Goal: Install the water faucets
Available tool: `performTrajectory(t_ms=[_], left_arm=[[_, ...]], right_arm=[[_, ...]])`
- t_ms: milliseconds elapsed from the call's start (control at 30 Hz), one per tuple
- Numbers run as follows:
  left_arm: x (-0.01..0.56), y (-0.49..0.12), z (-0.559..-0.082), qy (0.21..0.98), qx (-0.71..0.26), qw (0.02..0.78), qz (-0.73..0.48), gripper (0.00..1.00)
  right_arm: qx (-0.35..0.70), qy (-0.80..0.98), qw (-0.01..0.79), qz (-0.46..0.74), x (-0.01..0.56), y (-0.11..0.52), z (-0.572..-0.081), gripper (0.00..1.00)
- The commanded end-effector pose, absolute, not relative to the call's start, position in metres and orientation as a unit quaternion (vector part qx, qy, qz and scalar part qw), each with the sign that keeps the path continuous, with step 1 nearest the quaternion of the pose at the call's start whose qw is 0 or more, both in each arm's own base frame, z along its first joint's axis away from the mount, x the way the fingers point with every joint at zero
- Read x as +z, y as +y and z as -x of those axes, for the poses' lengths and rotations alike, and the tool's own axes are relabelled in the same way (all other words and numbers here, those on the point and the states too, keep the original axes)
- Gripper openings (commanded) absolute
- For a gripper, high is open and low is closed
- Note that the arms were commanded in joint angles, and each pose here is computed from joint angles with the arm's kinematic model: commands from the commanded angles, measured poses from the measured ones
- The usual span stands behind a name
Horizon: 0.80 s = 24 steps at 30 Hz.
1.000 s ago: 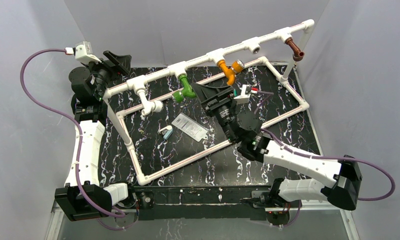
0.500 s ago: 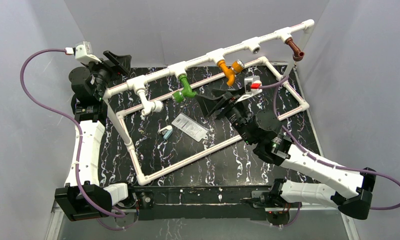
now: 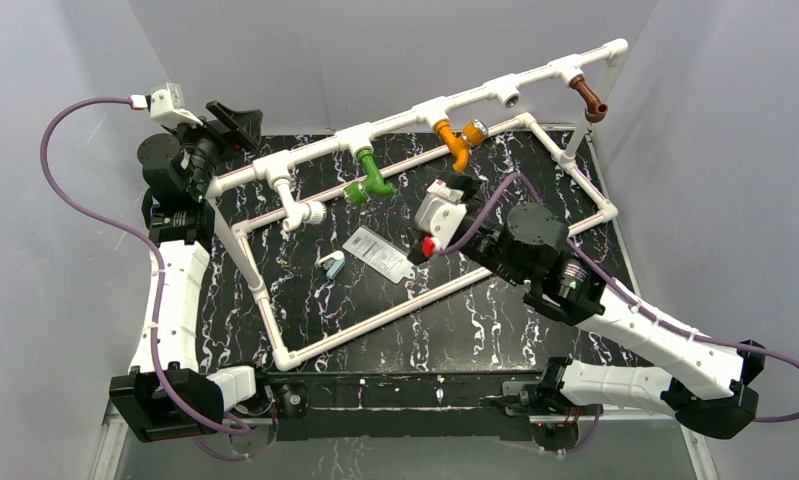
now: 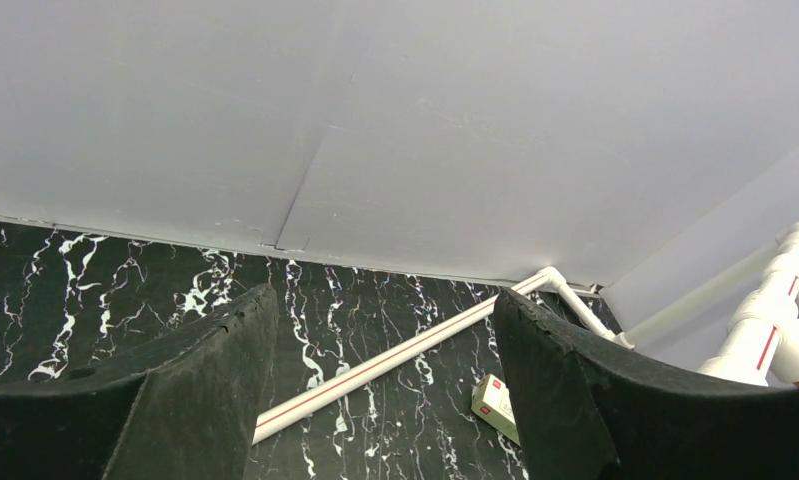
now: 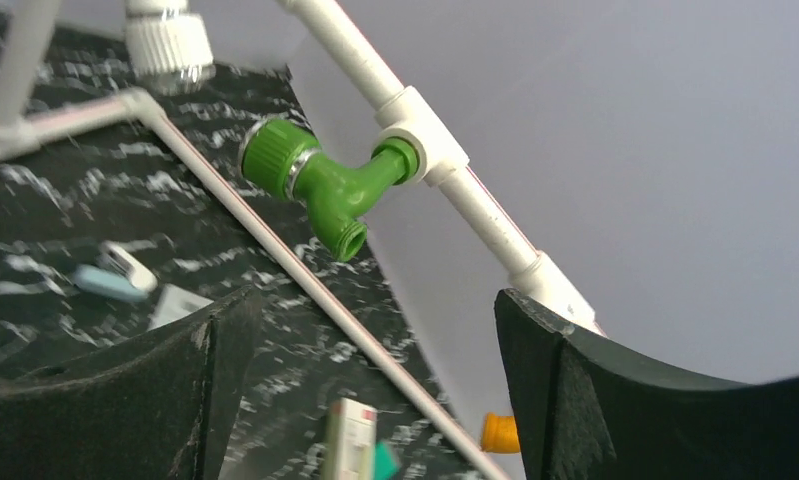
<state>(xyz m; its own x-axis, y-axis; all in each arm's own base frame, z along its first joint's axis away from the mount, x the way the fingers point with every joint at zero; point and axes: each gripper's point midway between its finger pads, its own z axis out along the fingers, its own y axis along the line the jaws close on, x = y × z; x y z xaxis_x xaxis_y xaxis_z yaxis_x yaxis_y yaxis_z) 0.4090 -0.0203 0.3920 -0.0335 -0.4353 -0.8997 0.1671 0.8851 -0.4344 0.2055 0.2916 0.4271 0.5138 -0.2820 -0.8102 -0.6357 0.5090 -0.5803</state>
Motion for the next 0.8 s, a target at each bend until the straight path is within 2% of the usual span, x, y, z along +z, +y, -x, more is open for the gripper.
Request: performTrajectory(t_ms=[0,200,333,767], left_arm=[[0.199,-0.015,-0.392,0.851,-0.197,0.449,0.19,0.76],[0.197,-0.014,-0.393,0.851,-0.197,0.447,0.191,0.76],[0.196,-0.013,-0.393,0.852,-0.197,0.446,0.192,0.76],[0.195,-0.012,-0.394,0.852,-0.199,0.443,0.195,0.76]], right_arm=[[-0.02,0.355,0.725,0.59,0.44,0.283,-0.206,0.94],[-0.161,0.279,0.687,0.652,0.423,0.291,-0.225,0.95],[-0.267,0.213,0.681,0.648,0.422,0.301,-0.234,0.96],[-0.307,0.169,0.692,0.632,0.428,0.337,-0.24,0.94]])
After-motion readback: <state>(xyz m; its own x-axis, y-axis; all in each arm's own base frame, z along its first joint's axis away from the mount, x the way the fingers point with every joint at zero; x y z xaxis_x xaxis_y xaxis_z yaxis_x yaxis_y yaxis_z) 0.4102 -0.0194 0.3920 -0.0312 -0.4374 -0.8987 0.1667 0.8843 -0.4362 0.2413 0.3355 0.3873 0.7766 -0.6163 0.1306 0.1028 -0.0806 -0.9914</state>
